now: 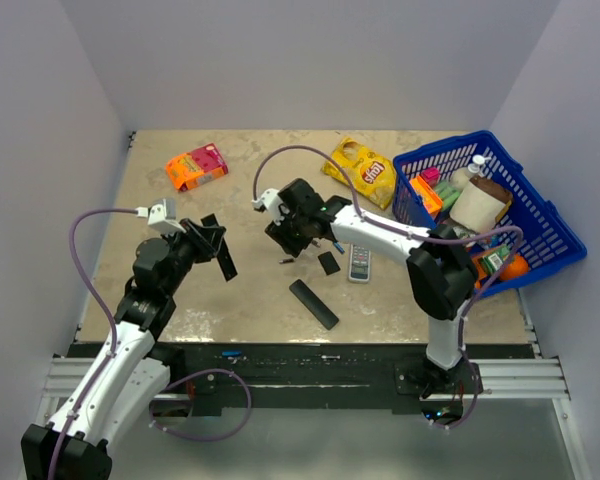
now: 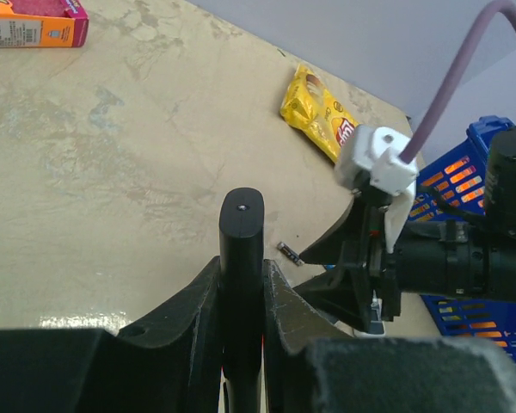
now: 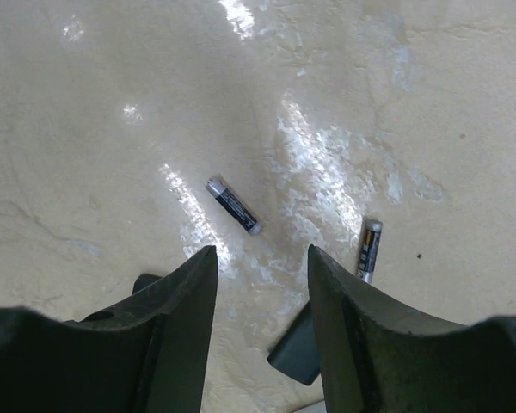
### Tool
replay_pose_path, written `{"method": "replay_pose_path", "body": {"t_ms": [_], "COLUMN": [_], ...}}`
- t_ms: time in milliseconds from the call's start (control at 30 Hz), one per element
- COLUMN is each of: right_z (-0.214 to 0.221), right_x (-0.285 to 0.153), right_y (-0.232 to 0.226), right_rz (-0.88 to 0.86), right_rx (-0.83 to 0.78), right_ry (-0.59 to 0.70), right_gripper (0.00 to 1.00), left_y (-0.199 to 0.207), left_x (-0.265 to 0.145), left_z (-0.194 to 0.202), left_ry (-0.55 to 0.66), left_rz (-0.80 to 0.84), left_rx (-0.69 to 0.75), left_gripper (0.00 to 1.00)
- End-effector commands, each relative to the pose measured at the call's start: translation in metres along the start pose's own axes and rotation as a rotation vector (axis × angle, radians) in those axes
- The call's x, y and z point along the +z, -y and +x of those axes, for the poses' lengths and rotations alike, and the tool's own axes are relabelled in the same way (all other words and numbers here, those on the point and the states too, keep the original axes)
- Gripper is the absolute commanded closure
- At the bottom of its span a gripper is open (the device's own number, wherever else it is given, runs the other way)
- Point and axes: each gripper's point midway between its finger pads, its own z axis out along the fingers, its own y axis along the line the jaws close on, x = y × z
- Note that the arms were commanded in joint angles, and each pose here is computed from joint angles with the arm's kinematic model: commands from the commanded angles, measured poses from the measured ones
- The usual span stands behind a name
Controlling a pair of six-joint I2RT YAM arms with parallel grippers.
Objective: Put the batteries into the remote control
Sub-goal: Pick up the battery from the center of the board.
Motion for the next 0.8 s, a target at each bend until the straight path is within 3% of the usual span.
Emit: {"method": "replay_pose_path", "body": {"t_ms": [0, 433, 767], "right_z": [-0.007, 0.006, 0.014], "right_x": [0.009, 0.048, 0.061], "right_y": [-0.010, -0.015, -0.022], "right_rz": [0.006, 0.019, -0.026], "right_rx": [-0.130, -0.239, -0.259], "right_ry": [-0.057, -0.201, -0.234], "right_gripper": [0.53, 0.59, 0.63], "left_y": [-0.002, -0.002, -0.001], "left_x": [-0.002, 0.000, 0.002], "left_z": [-0.004, -0.007, -0.008], "left_ry": [0.015, 0.019, 0.018], "left_rz": [-0.009, -0.017, -0.016], "left_rx": [0.007, 0.015, 0.013], "left_gripper": [1.00, 1.00, 1.00]}}
